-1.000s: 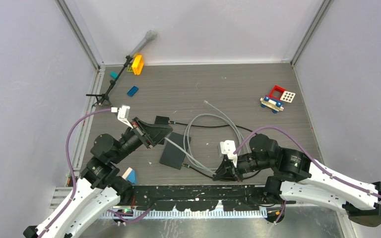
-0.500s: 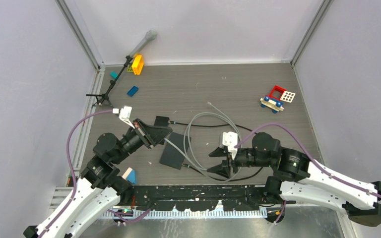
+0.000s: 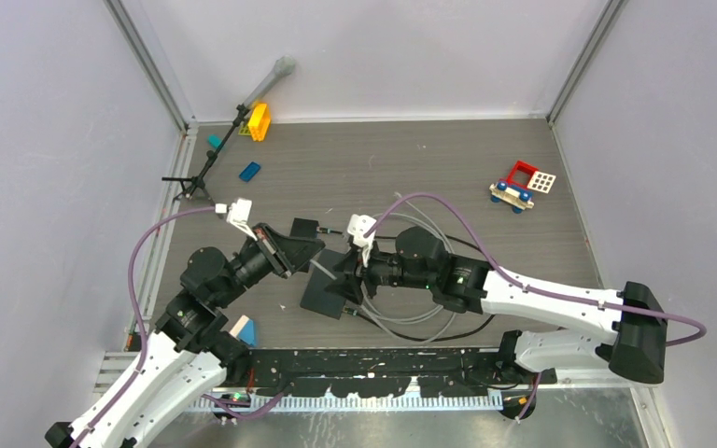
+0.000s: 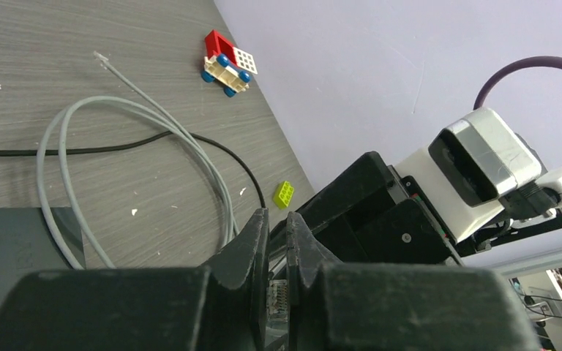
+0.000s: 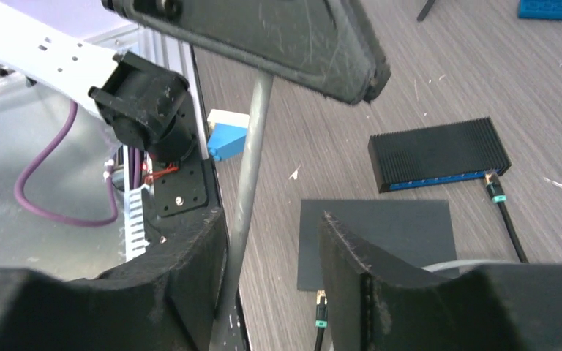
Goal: Insert the plug into the switch port
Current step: Pick up the connector from the center of the board.
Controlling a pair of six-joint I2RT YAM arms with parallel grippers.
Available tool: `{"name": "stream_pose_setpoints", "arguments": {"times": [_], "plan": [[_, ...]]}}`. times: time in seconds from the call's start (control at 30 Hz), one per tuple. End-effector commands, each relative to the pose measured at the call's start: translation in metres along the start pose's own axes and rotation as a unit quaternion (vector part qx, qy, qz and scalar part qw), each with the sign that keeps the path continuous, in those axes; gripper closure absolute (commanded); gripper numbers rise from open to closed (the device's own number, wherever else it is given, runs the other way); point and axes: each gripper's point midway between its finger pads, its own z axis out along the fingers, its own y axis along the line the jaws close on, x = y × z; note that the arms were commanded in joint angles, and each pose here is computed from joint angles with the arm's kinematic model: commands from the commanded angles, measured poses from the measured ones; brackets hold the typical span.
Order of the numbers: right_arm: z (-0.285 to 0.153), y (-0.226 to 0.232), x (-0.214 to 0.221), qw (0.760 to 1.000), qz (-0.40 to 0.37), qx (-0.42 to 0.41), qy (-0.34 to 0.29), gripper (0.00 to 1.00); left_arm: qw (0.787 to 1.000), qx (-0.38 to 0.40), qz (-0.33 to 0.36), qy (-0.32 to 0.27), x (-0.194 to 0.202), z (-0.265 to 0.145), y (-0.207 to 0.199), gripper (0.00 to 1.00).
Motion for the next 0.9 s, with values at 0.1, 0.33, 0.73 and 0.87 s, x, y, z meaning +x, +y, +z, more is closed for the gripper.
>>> {"name": "stream_pose_setpoints", "arguments": {"times": [0.1,0.33,0.73,0.87], "plan": [[-0.002,0.018,-0.059,0.994,-0.023,-0.042,-0.095,0.92,1.000,0.002,0.009,-0.007,-0.002,-0.001,0.000,0.96],[-0.049,0.036,-0.012,0.994,-0.069,-0.084,-0.009,0.99,0.995,0.078,0.057,0.022,-0.006,-0.011,-0.042,0.01],[-0.139,0.053,0.002,0.989,-0.117,-0.091,0.019,0.99,0.970,0.180,0.162,0.012,-0.006,-0.040,-0.079,0.04],[-0.150,0.063,-0.005,0.985,-0.129,-0.114,0.001,0.99,0.955,0.228,0.187,-0.012,-0.006,-0.048,-0.091,0.08]]}}
